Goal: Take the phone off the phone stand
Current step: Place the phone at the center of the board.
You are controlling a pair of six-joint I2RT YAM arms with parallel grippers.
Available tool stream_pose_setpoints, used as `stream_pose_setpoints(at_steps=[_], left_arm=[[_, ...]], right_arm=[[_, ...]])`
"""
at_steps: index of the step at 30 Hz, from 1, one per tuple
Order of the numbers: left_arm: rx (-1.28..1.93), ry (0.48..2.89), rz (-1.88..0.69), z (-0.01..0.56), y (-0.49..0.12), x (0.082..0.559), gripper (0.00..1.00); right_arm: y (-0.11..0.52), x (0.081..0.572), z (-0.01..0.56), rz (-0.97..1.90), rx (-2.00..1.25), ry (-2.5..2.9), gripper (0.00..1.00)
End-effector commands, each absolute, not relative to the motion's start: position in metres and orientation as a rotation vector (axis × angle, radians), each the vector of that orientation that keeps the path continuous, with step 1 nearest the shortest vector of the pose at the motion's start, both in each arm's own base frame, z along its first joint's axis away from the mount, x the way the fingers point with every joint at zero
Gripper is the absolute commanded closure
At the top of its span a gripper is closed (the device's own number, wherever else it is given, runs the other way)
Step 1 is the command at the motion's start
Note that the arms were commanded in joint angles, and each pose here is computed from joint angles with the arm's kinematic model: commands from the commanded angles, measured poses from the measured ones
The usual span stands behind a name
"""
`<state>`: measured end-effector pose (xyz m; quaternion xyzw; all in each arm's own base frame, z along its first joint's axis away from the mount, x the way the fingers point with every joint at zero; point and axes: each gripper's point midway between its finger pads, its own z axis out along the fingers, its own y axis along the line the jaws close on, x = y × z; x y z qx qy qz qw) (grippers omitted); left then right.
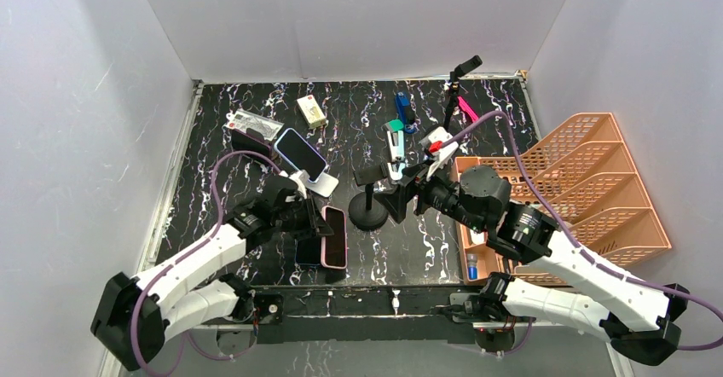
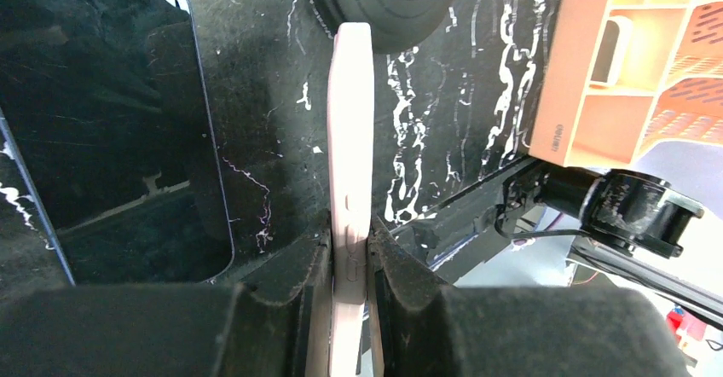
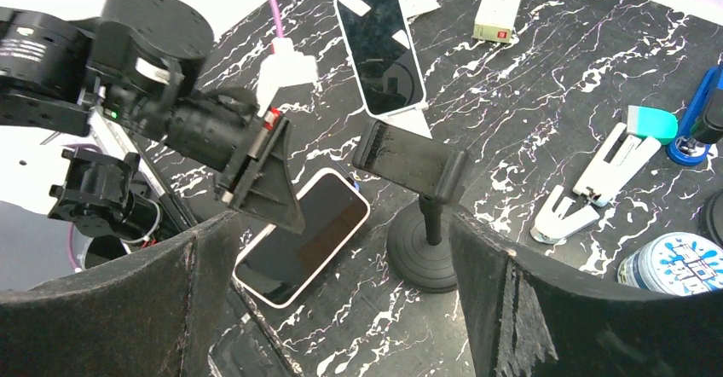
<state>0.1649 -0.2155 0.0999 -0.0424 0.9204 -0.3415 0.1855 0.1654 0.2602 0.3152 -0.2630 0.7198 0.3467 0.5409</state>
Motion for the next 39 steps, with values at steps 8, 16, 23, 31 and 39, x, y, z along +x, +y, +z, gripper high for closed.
stream_pose_setpoints(at_steps=[8, 16, 23, 31, 39], left_arm=[[-0.191, 2.607, -0.912, 0.081, -0.230, 0.180, 1.00], [-0.164, 2.683, -0.928, 0.062, -0.243, 0.175, 1.00], [-0.159, 2.692, -1.022, 0.063, -0.255, 0.165, 1.00], [-0.178, 2.725, -0.978, 0.046, -0.253, 0.162, 1.00], [-0.163, 2.723, -0.935, 0.035, -0.255, 0.171, 1.00]], right_arm=[[0.254, 0.166, 0.341, 0.863, -0.543, 1.630, 0.01], [0.249, 0.167, 0.342, 0.853, -0.528, 1.630, 0.01], [0.246, 0.166, 0.339, 0.844, -0.520, 1.636, 0.01], [0.245, 0.166, 0.337, 0.844, -0.516, 1.640, 0.01], [0.243, 0.166, 0.334, 0.832, -0.516, 1.656, 0.01]])
